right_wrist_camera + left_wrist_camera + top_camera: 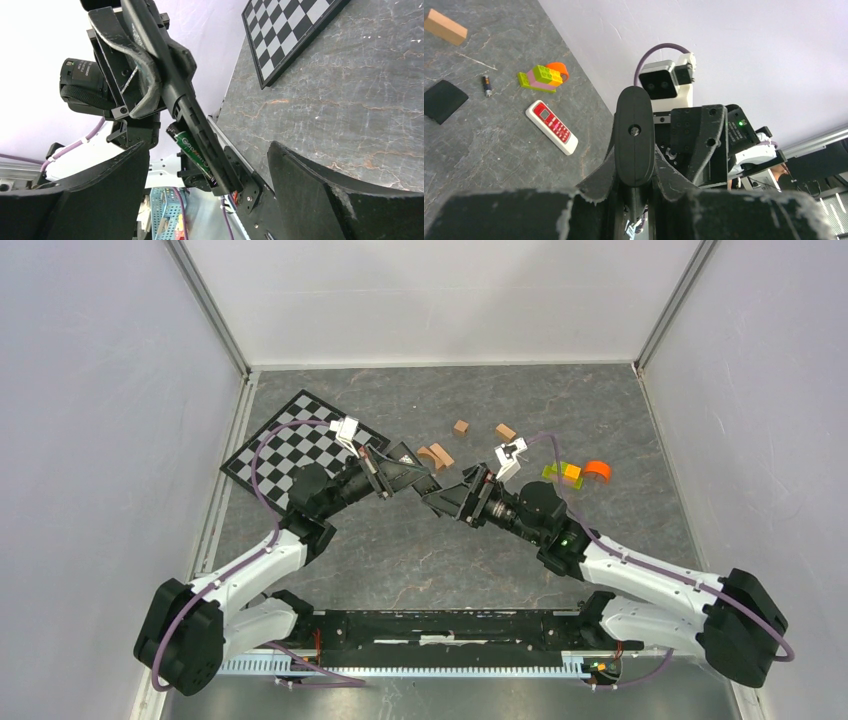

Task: Load the batteries into the remote control
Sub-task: Load the battery into the remote control.

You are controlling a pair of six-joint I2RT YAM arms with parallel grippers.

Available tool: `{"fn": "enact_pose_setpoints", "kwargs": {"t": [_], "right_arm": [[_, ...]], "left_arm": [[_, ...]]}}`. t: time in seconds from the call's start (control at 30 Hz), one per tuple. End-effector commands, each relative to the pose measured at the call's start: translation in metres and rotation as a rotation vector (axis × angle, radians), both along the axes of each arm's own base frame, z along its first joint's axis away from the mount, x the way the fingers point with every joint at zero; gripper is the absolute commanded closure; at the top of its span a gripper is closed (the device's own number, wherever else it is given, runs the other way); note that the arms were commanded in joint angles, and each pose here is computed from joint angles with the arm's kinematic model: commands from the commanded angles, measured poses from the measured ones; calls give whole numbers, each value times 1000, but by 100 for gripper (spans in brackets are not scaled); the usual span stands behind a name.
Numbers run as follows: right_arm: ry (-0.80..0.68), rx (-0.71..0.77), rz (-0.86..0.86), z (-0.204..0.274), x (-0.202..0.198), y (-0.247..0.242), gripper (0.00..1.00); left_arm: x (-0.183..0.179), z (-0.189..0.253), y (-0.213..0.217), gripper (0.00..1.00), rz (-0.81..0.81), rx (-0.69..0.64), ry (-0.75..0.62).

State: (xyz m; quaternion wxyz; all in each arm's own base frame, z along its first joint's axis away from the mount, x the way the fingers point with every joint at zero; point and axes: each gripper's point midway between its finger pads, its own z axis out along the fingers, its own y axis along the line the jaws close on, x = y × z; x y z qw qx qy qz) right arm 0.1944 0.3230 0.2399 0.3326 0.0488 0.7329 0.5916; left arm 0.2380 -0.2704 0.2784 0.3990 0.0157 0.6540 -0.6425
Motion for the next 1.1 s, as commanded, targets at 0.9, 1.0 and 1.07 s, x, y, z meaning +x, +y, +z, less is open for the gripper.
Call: {"fn": "enact_pose_setpoints", "kwargs": {"t": [0.9,1.0,1.07], "right_arm": [[-23,185,34,32,-3,6,50],[-33,192,38,34,-5,4,56],[-37,190,41,32,-6,4,61]], "left_arm": [[-21,30,4,98,-64,-109,-73],[-20,32,5,98,-59,-129,-44],[-21,33,6,98,-61,-135,-38]]}}
